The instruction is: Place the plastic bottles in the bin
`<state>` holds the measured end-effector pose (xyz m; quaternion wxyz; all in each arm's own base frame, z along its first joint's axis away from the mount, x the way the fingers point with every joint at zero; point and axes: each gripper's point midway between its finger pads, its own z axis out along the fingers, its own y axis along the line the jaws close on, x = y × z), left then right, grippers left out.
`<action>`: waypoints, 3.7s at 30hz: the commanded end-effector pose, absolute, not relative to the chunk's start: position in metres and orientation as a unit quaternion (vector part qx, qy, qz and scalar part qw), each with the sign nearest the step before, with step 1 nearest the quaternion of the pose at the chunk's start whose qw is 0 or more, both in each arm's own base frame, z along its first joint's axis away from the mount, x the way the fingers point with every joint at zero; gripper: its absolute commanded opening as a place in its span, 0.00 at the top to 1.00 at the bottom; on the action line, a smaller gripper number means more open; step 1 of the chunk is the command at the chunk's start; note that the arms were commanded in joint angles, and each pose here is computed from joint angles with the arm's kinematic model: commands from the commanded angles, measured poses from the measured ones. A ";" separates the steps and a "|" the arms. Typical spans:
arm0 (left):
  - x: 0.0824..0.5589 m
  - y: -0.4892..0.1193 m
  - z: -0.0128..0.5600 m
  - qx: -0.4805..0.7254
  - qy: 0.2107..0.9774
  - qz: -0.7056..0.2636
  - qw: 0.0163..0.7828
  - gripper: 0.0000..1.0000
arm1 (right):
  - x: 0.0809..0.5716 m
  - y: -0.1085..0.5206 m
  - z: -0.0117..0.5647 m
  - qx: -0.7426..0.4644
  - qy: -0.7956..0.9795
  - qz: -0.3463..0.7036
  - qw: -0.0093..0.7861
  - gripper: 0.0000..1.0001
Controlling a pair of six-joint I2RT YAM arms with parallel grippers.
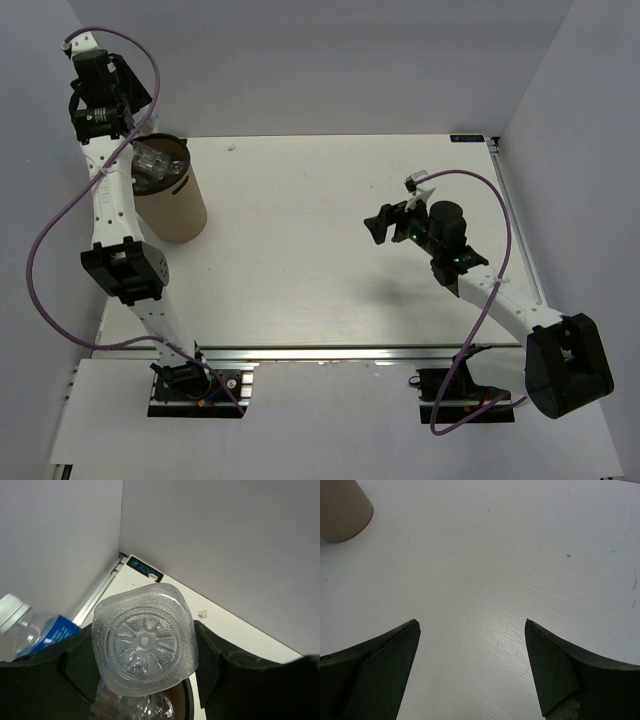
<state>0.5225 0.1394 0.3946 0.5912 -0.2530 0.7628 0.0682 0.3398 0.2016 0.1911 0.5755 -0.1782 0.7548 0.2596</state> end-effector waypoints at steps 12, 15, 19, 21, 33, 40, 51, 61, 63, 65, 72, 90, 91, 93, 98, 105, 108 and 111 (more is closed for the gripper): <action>0.501 0.185 0.380 -0.285 0.769 -0.105 0.563 1.00 | 0.347 0.203 0.207 -0.177 0.741 0.266 0.590 0.10; 0.508 0.181 0.364 -0.280 0.780 -0.128 0.544 1.00 | 0.348 0.202 0.205 -0.173 0.746 0.263 0.587 0.11; 0.517 0.185 0.342 -0.278 0.794 -0.131 0.525 1.00 | 0.349 0.199 0.206 -0.169 0.746 0.258 0.591 0.11; 0.515 0.188 0.338 -0.271 0.799 -0.115 0.524 1.00 | 0.350 0.198 0.206 -0.170 0.746 0.256 0.591 0.11; 0.522 0.157 0.291 -0.174 0.863 -0.013 0.474 0.99 | 0.353 0.200 0.200 -0.173 0.751 0.256 0.584 0.11; 0.530 0.142 0.281 -0.156 0.875 0.028 0.457 0.84 | 0.354 0.197 0.199 -0.171 0.752 0.249 0.586 0.11; 0.536 0.142 0.364 -0.168 0.806 0.022 0.567 1.00 | 0.356 0.199 0.200 -0.177 0.751 0.250 0.585 0.11; 0.498 0.104 0.459 -0.133 0.748 -0.041 0.649 1.00 | 0.357 0.188 0.193 -0.173 0.759 0.229 0.584 0.11; 0.490 0.099 0.467 -0.128 0.745 -0.049 0.652 1.00 | 0.358 0.187 0.194 -0.172 0.759 0.231 0.584 0.11; 0.476 0.088 0.478 -0.111 0.747 -0.063 0.653 1.00 | 0.358 0.188 0.194 -0.175 0.758 0.237 0.581 0.11; 0.445 0.080 0.469 -0.122 0.773 -0.063 0.619 1.00 | 0.357 0.191 0.187 -0.176 0.764 0.248 0.569 0.11; 0.432 0.081 0.370 -0.075 0.874 0.002 0.480 1.00 | 0.352 0.207 0.185 -0.190 0.763 0.297 0.542 0.11; 0.436 0.076 0.366 -0.068 0.877 -0.013 0.476 1.00 | 0.353 0.207 0.184 -0.188 0.765 0.295 0.541 0.11; 0.436 0.069 0.372 -0.059 0.876 -0.029 0.479 1.00 | 0.353 0.206 0.184 -0.188 0.765 0.293 0.542 0.11; 0.430 0.069 0.400 -0.055 0.859 -0.022 0.509 1.00 | 0.356 0.205 0.186 -0.188 0.762 0.291 0.547 0.11; 0.422 0.085 0.360 -0.098 0.877 0.012 0.470 0.95 | 0.358 0.207 0.180 -0.183 0.770 0.297 0.534 0.11; 0.431 0.096 0.342 -0.127 0.886 0.032 0.445 1.00 | 0.358 0.206 0.180 -0.181 0.771 0.297 0.534 0.11; 0.442 0.095 0.344 -0.123 0.886 0.019 0.446 1.00 | 0.357 0.203 0.181 -0.178 0.771 0.292 0.537 0.11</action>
